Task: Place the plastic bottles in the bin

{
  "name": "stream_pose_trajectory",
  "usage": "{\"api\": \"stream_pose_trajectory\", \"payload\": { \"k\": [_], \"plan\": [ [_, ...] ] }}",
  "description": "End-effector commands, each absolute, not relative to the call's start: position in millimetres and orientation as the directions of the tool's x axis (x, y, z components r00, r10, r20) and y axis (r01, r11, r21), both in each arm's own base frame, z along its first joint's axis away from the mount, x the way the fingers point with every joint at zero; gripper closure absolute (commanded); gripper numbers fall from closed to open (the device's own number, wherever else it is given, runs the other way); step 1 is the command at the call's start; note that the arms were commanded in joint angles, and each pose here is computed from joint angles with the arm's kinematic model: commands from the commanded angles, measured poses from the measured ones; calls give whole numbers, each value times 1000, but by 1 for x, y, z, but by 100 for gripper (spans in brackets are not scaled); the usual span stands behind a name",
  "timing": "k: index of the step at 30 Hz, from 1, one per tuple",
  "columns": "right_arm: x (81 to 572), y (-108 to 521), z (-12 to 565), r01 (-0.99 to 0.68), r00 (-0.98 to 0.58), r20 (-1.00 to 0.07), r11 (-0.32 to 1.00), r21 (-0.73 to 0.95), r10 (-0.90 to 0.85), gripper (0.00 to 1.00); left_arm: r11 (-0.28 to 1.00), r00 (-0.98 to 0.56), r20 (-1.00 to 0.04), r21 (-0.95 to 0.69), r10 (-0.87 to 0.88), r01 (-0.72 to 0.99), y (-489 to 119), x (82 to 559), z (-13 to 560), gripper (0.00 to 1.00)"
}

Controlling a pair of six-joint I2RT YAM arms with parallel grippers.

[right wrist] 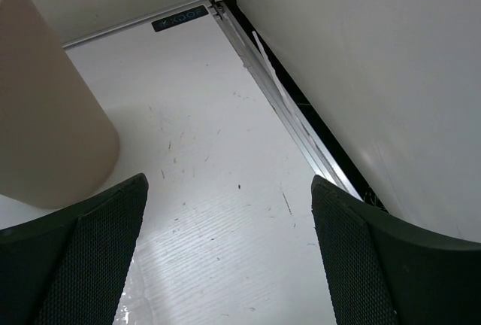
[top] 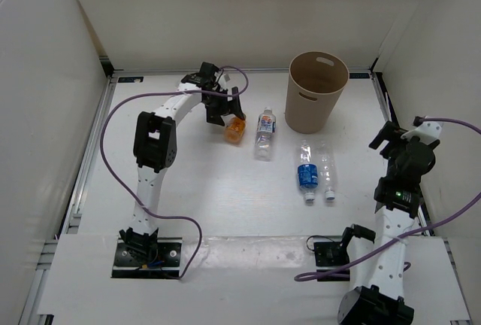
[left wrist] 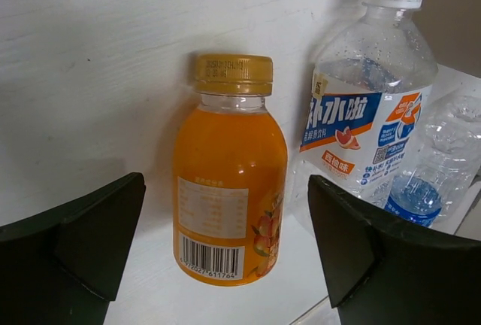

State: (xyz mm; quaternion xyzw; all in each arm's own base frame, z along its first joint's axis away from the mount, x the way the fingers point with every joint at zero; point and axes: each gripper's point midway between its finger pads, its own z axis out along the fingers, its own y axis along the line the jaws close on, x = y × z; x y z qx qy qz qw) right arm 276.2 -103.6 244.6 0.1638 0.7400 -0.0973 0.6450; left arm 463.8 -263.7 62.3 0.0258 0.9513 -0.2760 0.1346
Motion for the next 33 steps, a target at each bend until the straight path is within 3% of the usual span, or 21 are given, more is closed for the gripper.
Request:
{"api": "stream_pose_trajectory", "payload": {
  "k": [1, 7, 10, 17, 18, 20, 25, 29, 31, 33],
  "plan": [
    [275, -106, 258, 367, -91, -991, 928, 61, 101, 10, 817, -967, -254, -562, -21, 130, -274, 458, 66, 0],
    [271, -106, 250, 375, -125, -985, 925, 61, 116, 10, 787, -972, -235, -603, -23, 128, -281, 454, 63, 0],
    [271, -104, 249, 371, -132, -984, 926, 64, 121, 10, 758, -978, -206, -642, -24, 116, -289, 448, 61, 5],
    [272, -102, 246, 366, -140, -983, 928, 63, 122, 10, 732, -975, -219, -671, -44, 118, -288, 456, 85, 33],
    [271, -102, 246, 368, -141, -982, 928, 65, 124, 10, 731, -972, -228, -672, -51, 120, -286, 460, 91, 44],
    [270, -102, 244, 370, -147, -980, 926, 69, 132, 10, 740, -966, -246, -663, -76, 111, -279, 469, 104, 49],
    [271, -100, 242, 367, -147, -980, 927, 74, 137, 10, 697, -891, -415, -694, -184, 179, -272, 512, 186, 55],
    [269, -99, 241, 376, -149, -978, 923, 80, 146, 10, 545, -801, -483, -802, -353, 244, -284, 536, 278, 61],
    [269, -99, 241, 378, -151, -977, 922, 82, 149, 10, 386, -736, -541, -832, -407, 398, -305, 546, 334, 69],
    [267, -99, 239, 384, -154, -976, 919, 87, 156, 10, 219, -738, -491, -870, -463, 442, -322, 544, 377, 75]
  ]
}}
